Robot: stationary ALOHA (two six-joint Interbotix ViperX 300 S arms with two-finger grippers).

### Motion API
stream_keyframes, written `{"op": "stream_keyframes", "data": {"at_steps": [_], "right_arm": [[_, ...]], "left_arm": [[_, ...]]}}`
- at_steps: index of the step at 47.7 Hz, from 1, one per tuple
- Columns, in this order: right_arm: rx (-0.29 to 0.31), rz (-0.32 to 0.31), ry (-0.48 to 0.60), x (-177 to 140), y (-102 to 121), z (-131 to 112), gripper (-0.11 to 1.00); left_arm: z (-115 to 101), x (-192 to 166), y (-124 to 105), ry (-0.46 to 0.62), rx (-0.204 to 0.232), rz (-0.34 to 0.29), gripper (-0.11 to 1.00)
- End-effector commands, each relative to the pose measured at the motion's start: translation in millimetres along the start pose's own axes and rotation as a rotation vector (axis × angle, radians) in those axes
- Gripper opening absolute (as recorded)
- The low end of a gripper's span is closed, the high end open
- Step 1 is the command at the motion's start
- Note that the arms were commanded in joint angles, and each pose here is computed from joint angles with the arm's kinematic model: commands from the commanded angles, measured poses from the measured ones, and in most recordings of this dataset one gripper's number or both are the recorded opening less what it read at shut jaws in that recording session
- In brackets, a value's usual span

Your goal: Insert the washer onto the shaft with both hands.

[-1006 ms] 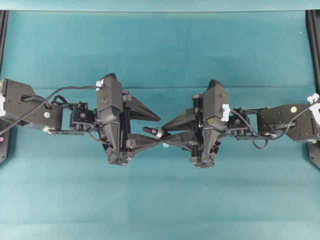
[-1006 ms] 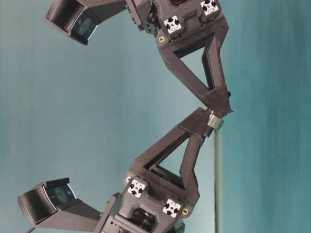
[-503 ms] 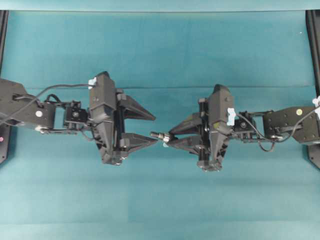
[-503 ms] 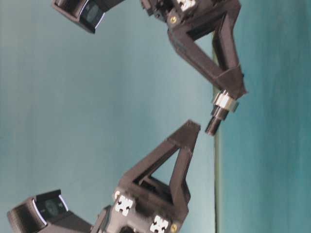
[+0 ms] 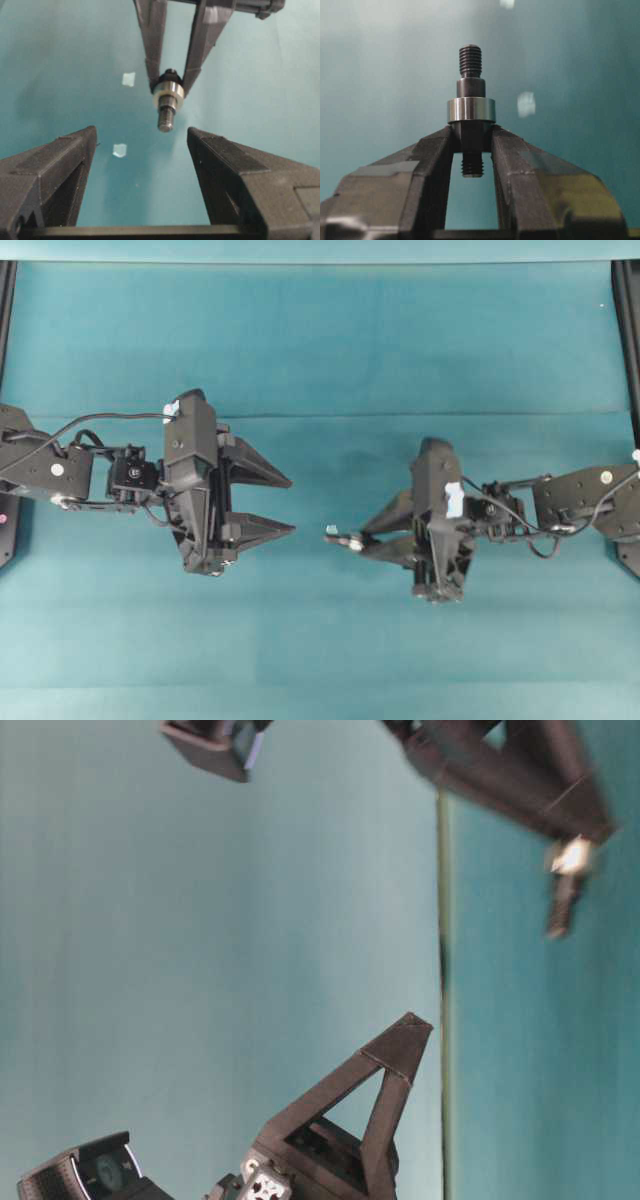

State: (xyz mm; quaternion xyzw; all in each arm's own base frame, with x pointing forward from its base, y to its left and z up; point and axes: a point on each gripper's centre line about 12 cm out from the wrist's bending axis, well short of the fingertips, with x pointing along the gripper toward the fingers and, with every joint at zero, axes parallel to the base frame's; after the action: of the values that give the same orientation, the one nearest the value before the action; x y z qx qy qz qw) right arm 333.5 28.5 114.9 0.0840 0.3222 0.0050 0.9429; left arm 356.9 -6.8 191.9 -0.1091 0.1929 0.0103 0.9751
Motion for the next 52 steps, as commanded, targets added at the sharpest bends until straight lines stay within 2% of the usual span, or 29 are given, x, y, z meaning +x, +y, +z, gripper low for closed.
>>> {"op": "stream_keyframes", "data": {"at_steps": [1,21,33,40,48,52], "right_arm": [[0.006,0.000,0.013,-2,1,1,0.00],[0.015,-0.022,0.105,-1,-2,-10,0.00],[0.017,-0.025,0.115,-1,-3,-10,0.01],[0.030,-0.024,0.112,-1,-2,-10,0.20],[0.053,-0.026,0.112,-1,-2,-10,0.52],[0.054,-0.027,0.112,-1,-3,-10,0.59]], "left_arm": [[8,-2,-3,-0.026,0.000,-0.009,0.80],[8,-2,-3,-0.026,0.001,-0.009,0.80],[7,-2,-3,-0.019,0.001,-0.008,0.80],[5,-2,-2,-0.001,0.000,-0.003,0.80],[4,-2,-2,0.004,0.001,-0.002,0.80],[5,-2,-2,0.002,0.001,-0.002,0.80]]}}
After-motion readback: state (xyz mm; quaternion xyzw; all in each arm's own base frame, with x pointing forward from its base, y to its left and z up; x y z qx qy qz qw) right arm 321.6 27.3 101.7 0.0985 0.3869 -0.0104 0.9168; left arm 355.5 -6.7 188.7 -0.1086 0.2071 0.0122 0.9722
